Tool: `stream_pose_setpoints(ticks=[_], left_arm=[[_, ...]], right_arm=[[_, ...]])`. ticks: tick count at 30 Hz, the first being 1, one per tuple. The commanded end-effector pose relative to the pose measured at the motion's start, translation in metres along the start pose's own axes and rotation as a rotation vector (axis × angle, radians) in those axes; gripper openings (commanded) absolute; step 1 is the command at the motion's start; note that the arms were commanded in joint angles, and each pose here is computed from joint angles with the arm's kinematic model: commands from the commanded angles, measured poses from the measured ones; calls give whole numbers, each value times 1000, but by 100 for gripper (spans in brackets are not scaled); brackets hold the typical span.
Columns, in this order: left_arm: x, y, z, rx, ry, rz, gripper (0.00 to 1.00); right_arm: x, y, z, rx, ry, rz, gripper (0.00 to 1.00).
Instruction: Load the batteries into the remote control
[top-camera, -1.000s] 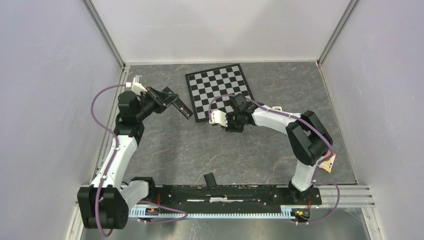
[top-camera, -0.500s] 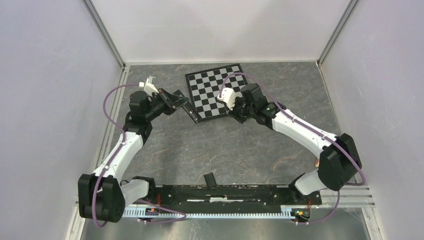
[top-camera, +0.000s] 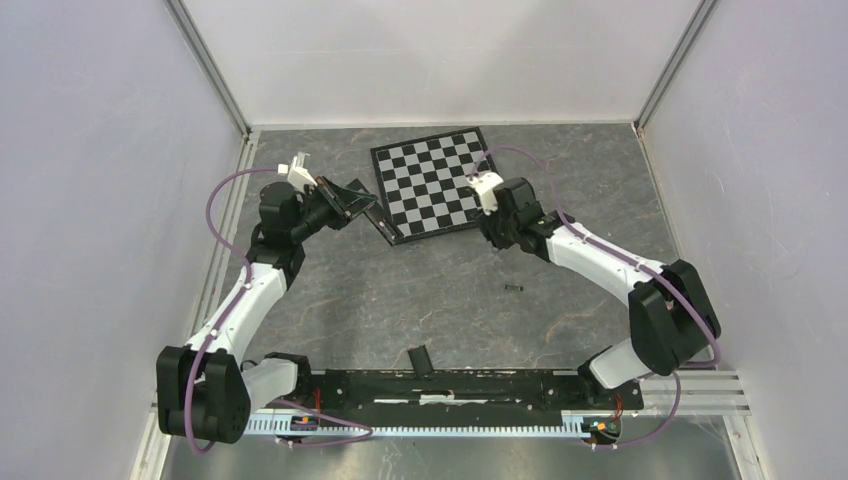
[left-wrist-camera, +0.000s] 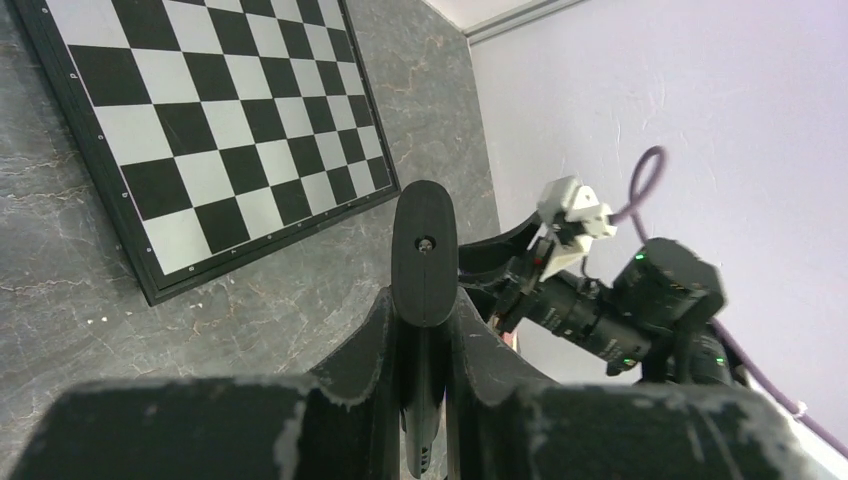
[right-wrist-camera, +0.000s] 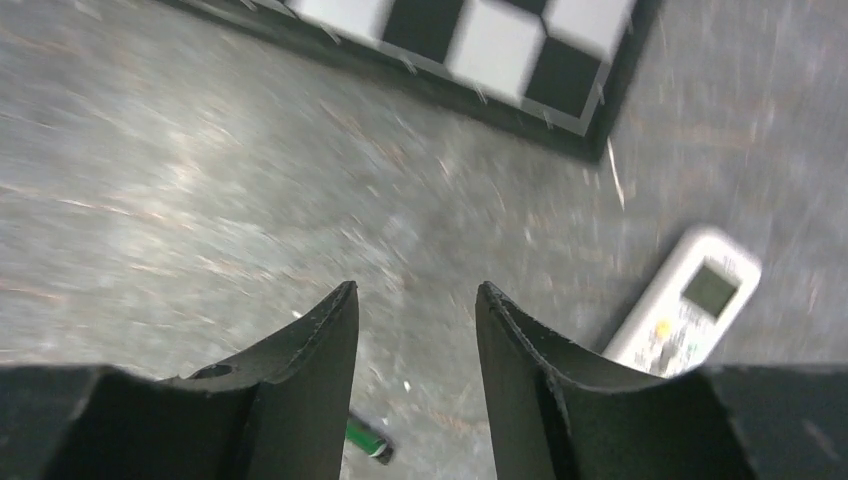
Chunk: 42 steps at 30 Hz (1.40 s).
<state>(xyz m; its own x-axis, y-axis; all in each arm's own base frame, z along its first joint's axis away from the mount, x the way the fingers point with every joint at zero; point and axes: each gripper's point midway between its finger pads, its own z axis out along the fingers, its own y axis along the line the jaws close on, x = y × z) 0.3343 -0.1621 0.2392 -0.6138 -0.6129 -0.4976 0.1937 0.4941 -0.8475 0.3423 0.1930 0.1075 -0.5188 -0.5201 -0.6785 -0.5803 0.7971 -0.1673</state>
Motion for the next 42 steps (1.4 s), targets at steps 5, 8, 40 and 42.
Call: stream_pose_setpoints(ticks=[5,8,40,42], left_arm=[[-6,-9,-2,32,-35,30,2],[-6,-8,0,34,-30,29,2],[1,4,-6,-6,-37,46,2],[0,4,-6,-6,-38,46,2]], right_arm=[[106,-4,-15,67,163,323,49],[128,17,-24,4,206,408,41],[222,140,-89,-316,487,121,25],[214,140,-89,-330,454,95,31]])
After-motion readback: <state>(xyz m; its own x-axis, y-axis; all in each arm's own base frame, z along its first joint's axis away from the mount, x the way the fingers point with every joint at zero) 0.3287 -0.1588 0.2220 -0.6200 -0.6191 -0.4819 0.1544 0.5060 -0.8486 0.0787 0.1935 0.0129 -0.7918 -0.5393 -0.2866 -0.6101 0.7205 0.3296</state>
